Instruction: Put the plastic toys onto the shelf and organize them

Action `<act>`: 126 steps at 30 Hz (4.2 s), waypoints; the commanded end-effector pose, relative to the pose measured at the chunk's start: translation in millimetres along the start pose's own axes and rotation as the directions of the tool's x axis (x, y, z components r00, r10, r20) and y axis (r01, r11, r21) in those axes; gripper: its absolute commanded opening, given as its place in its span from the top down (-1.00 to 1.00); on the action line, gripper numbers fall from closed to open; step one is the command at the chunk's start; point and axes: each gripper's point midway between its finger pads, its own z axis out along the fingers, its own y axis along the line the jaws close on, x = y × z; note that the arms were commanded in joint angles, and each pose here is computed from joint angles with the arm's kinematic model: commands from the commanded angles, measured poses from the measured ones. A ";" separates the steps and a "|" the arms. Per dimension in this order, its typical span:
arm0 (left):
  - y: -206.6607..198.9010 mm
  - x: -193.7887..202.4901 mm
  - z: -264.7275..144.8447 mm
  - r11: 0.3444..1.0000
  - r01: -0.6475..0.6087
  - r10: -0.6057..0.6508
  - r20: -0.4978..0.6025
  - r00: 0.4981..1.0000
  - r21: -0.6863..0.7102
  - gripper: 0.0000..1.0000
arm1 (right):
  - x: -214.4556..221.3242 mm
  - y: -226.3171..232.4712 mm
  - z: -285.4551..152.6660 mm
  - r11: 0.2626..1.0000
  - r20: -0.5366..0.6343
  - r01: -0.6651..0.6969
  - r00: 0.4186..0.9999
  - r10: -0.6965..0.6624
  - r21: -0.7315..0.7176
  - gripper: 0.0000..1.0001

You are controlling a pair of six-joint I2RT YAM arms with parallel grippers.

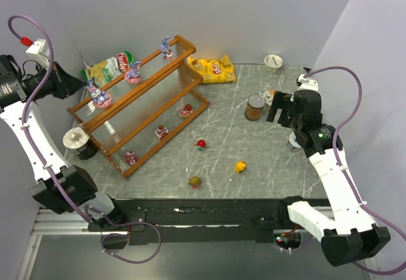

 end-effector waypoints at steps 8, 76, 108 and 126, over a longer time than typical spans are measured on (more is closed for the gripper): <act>-5.6 -18.1 -14.8 0.992 -0.101 0.104 0.038 0.994 -0.075 0.98 | -11.2 0.1 -2.6 1.000 0.065 -0.005 0.998 0.006 -0.005 -0.94; -264.4 -57.7 32.3 0.893 -0.186 0.048 0.325 0.945 0.410 -0.93 | 6.2 29.0 2.5 0.993 -0.062 -0.040 0.998 0.033 -0.114 -0.95; -300.4 95.6 55.1 0.958 0.150 -0.179 0.102 0.979 0.243 -0.74 | 144.1 157.9 -57.5 0.894 -0.191 0.022 0.974 -0.120 -0.448 -0.93; -265.3 10.4 -14.1 0.984 0.131 -0.167 0.378 0.910 0.120 -0.96 | 255.3 266.9 -81.8 0.846 -0.048 0.089 0.990 -0.134 -0.526 -0.80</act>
